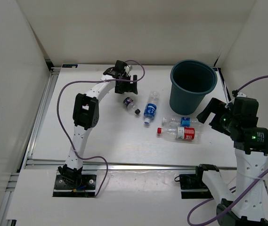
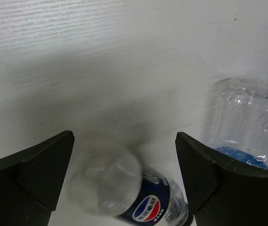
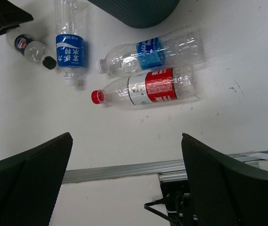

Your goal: Put the plastic bottles in the bin

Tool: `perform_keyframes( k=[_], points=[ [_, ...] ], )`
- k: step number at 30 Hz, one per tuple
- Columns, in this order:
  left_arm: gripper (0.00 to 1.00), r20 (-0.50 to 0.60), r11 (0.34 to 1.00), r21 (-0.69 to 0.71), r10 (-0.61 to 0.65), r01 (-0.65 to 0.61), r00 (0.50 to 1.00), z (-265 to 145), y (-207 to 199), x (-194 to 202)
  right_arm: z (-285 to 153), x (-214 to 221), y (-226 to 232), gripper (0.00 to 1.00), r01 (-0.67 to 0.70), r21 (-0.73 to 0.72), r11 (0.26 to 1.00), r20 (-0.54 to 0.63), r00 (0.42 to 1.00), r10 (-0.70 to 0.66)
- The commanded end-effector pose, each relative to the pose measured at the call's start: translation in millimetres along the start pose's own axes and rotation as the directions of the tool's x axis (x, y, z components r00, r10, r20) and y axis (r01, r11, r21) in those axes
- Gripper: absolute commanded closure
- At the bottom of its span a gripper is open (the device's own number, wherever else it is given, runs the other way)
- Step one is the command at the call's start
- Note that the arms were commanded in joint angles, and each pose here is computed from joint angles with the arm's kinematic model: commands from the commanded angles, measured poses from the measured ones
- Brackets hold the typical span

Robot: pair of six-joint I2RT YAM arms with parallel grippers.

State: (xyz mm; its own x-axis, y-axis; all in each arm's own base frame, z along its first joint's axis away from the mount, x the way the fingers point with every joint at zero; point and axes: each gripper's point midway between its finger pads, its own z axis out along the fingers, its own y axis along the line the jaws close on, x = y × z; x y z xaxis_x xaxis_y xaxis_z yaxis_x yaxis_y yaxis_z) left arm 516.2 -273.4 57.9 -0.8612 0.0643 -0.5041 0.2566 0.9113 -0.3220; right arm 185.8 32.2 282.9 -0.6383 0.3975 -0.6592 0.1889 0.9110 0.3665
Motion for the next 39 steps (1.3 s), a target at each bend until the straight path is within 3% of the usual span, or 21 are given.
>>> perform_keyframes(
  k=[1,10,18,23,24,27,29,30,32,33,35,38,39],
  points=[
    [0.0,-0.031,0.998,0.049,0.046,-0.044,0.998,0,-16,9,-7,-3,-11,0.0,0.032,0.064,0.997,0.01,0.999,-0.033],
    [0.0,-0.079,0.996,0.081,0.037,-0.031,0.996,3,-23,27,-1,6,-17,0.0,0.038,0.087,0.996,-0.026,0.999,-0.036],
    [0.0,0.107,0.995,-0.086,0.064,-0.055,0.992,-42,2,-36,11,21,-15,0.0,0.035,0.038,0.999,-0.056,0.998,-0.033],
    [0.0,0.234,0.975,-0.178,0.172,-0.132,0.957,-96,22,-85,15,28,-13,0.0,0.055,0.004,0.998,-0.066,0.996,-0.054],
    [0.0,0.276,0.976,-0.159,0.191,-0.152,0.942,-116,16,-97,17,29,-14,0.0,0.065,0.003,0.998,-0.066,0.996,-0.065],
    [0.0,0.265,0.973,-0.078,0.23,-0.217,0.937,-130,19,-86,23,34,-13,0.0,0.063,-0.016,0.998,-0.077,0.995,-0.064],
    [0.0,0.199,0.963,-0.01,0.266,-0.269,0.943,-123,22,-57,27,41,-14,0.0,0.062,-0.024,0.998,-0.086,0.994,-0.063],
    [0.0,0.201,0.944,0.021,0.318,-0.329,0.927,-131,16,-51,26,42,-13,0.0,0.061,-0.034,0.998,-0.089,0.994,-0.063],
    [0.0,0.165,0.886,0.26,0.35,-0.383,0.922,-127,-4,-10,27,46,-12,0.0,0.05,-0.041,0.998,-0.097,0.994,-0.054],
    [0.0,0.188,0.83,0.314,0.421,-0.46,0.887,-130,-6,0,27,47,-11,0.0,0.049,-0.049,0.998,-0.1,0.994,-0.054],
    [0.0,0.197,0.779,0.382,0.458,-0.498,0.867,-133,-13,18,29,52,-13,0.0,0.047,-0.045,0.998,-0.111,0.992,-0.052],
    [0.0,0.199,0.668,0.454,0.569,-0.59,0.798,-125,-16,45,25,52,-13,0.0,0.051,-0.05,0.997,-0.089,0.994,-0.055],
    [0.0,0.238,0.604,0.457,0.624,-0.653,0.744,-129,-25,39,24,57,-15,0.0,0.058,-0.047,0.997,-0.1,0.993,-0.062]
  ],
)
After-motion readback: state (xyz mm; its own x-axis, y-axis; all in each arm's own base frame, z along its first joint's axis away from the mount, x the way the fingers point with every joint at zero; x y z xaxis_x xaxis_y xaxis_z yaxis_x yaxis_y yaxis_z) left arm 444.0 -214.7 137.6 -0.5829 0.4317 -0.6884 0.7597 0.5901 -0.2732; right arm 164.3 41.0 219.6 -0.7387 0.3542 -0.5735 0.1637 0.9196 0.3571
